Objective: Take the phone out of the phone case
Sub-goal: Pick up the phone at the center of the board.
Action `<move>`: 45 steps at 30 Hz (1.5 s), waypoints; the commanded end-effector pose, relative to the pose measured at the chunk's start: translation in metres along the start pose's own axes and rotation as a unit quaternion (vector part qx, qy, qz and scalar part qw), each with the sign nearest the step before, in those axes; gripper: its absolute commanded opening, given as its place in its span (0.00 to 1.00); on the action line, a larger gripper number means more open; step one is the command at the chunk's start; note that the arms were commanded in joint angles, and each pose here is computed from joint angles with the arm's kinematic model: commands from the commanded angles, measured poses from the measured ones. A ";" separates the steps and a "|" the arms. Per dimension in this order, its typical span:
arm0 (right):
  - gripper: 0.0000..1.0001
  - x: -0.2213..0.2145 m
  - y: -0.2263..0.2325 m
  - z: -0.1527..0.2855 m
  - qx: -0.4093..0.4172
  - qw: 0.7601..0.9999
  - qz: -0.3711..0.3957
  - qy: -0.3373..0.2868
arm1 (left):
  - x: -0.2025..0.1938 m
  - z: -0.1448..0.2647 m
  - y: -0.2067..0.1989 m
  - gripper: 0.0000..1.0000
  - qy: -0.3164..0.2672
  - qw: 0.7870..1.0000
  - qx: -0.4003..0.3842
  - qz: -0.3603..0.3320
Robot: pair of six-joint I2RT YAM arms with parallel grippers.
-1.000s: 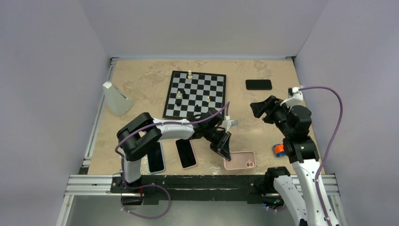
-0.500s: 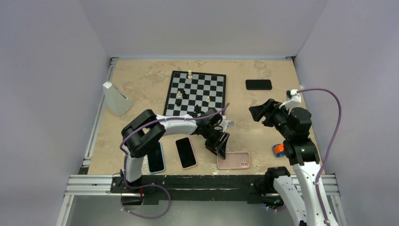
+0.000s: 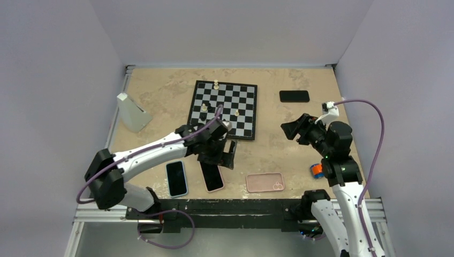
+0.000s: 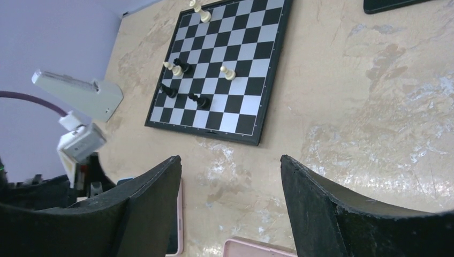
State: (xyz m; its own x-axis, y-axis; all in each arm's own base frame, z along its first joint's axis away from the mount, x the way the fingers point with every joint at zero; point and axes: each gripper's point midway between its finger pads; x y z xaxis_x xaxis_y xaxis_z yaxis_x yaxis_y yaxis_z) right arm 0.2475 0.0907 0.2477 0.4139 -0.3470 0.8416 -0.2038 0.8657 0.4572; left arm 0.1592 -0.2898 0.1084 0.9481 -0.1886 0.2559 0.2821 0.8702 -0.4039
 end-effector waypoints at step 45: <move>0.69 -0.056 0.001 -0.030 0.059 0.991 -0.015 0.122 | 0.075 0.027 0.015 0.00 -0.213 0.977 0.013 0.017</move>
State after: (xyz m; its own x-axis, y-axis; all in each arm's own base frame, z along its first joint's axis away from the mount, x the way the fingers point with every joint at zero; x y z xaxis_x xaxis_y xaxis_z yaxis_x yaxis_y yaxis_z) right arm 0.2476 0.1022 0.1936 0.5725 -0.3105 0.7588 -0.1890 0.8506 0.4906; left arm 0.2057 -0.2210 0.0697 0.8766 0.2920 0.3826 -0.2359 0.9536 -0.1872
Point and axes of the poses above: each gripper's point midway between its finger pads, its own z axis back along the fingers, its own y axis along the line the jaws close on, x = y × z, and after that the axes turned 6 degrees about z, right-handed
